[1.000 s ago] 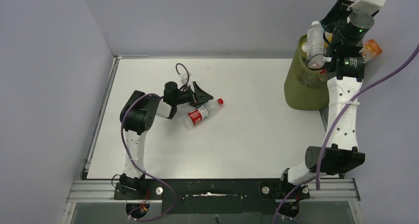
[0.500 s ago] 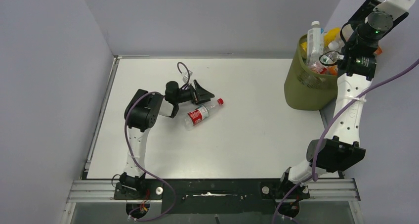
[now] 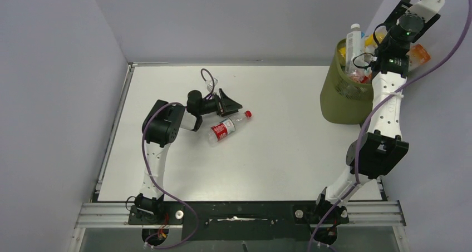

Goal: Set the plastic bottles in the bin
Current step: Place the plastic bottle in the trash bin, then pick up the plastic bottle at the center of the board, then place the plastic bottle in the trash bin.

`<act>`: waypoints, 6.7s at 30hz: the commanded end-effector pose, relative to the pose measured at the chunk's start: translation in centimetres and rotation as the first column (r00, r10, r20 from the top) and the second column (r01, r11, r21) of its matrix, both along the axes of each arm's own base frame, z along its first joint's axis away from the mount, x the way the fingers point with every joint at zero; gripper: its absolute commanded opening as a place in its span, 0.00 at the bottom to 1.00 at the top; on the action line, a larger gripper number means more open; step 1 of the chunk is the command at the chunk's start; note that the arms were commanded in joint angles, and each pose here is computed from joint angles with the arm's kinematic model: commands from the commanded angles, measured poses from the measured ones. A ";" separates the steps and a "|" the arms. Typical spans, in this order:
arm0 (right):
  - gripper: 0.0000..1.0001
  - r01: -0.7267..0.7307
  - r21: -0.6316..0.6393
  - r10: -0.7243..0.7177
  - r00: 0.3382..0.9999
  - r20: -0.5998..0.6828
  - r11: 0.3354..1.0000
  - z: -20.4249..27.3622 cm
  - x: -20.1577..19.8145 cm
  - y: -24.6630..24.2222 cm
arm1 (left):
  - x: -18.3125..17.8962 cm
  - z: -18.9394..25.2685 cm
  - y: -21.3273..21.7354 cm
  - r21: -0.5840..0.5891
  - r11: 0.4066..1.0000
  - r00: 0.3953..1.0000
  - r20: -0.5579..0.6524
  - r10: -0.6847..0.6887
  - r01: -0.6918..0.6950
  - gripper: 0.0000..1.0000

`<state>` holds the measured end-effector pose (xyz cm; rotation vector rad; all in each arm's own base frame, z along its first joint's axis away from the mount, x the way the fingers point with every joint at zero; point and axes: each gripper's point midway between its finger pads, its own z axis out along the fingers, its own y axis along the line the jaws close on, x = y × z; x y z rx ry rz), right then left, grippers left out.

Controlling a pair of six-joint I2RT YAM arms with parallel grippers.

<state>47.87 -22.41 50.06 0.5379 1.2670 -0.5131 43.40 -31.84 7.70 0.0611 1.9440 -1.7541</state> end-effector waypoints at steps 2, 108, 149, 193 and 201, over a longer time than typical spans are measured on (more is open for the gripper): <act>0.52 -0.015 0.003 0.015 0.999 0.046 1.000 -0.6 1.5 -0.4 | 0.8 1.9 -0.3 -0.031 0.999 0.995 0.098 -0.016 0.019 0.88; 0.81 -0.371 0.810 0.874 0.010 -0.485 0.454 -45.8 -12.9 47.6 | -14.0 0.2 1.5 0.430 0.889 0.987 0.036 0.158 -0.158 0.89; 0.49 -0.262 0.230 0.242 0.964 0.115 0.937 2.1 -4.9 3.1 | -9.1 5.8 1.3 0.229 0.963 0.988 0.095 0.120 -0.139 0.89; 0.80 -0.259 0.219 0.234 0.963 0.136 0.941 0.7 -1.5 2.8 | -3.6 7.8 -4.9 0.068 0.996 0.993 0.109 0.054 -0.062 0.89; 0.84 -0.289 0.214 0.265 0.955 0.135 0.933 1.1 -1.8 4.2 | -3.8 8.1 -5.0 0.070 0.995 0.992 0.111 0.056 -0.064 0.89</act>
